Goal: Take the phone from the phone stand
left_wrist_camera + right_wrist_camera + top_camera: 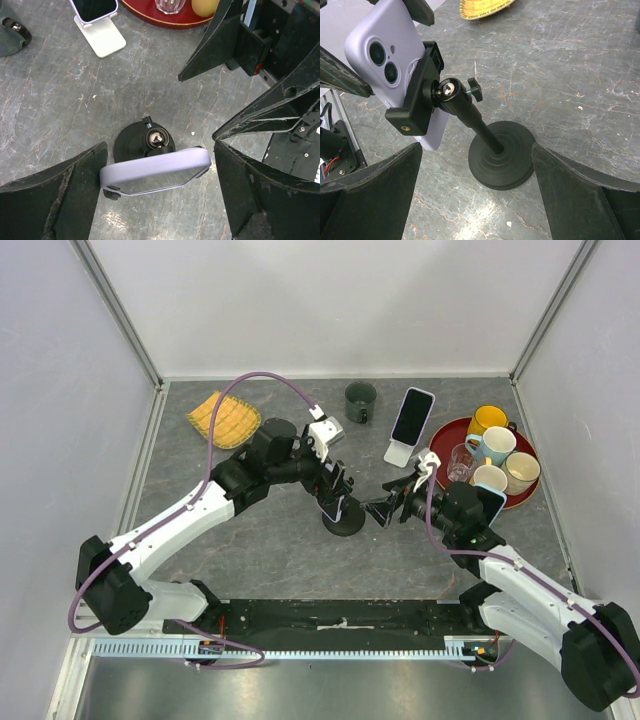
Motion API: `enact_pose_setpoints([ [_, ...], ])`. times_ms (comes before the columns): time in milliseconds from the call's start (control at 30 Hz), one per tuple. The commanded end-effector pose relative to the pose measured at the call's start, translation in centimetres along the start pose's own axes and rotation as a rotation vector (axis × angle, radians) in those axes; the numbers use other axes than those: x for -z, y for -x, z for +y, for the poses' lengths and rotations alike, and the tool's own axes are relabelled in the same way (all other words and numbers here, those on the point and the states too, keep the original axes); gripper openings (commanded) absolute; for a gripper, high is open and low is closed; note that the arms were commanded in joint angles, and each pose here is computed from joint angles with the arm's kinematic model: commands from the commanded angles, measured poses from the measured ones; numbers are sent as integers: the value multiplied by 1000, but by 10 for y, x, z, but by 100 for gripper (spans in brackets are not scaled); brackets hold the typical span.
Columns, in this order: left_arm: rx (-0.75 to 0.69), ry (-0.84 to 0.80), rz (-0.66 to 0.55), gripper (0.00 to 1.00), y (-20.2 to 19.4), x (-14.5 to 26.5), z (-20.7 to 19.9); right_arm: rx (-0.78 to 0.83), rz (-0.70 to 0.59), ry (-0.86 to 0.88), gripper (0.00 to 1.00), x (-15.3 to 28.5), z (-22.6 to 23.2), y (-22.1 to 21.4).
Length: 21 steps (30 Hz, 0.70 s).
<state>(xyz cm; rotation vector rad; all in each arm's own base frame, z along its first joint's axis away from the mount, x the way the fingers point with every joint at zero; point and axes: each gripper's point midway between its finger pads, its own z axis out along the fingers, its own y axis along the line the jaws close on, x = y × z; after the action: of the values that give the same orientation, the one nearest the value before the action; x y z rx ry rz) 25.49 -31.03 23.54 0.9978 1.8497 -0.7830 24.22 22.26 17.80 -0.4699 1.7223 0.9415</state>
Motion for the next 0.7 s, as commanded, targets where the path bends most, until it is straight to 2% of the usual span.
enact_pose_setpoints([
  [0, -3, -14, -106, 95, 37, 10, -10, 34, -60, 29, 98, 0, 6, 11],
  [167, -1, 2, -116, 96, 41, 13, -8, 38, -59, 23, 98, 3, 5, 7],
  [367, 67, 131, -178, 96, 58, 29, 0, 47, -68, 0, 98, 4, 0, 8],
  [500, 118, 344, -193, 96, 59, 40, 10, 44, -64, -8, 98, 4, -2, 4],
  [667, 223, 498, -198, 96, 51, 41, -4, 43, -69, -9, 98, 6, -2, 2],
])
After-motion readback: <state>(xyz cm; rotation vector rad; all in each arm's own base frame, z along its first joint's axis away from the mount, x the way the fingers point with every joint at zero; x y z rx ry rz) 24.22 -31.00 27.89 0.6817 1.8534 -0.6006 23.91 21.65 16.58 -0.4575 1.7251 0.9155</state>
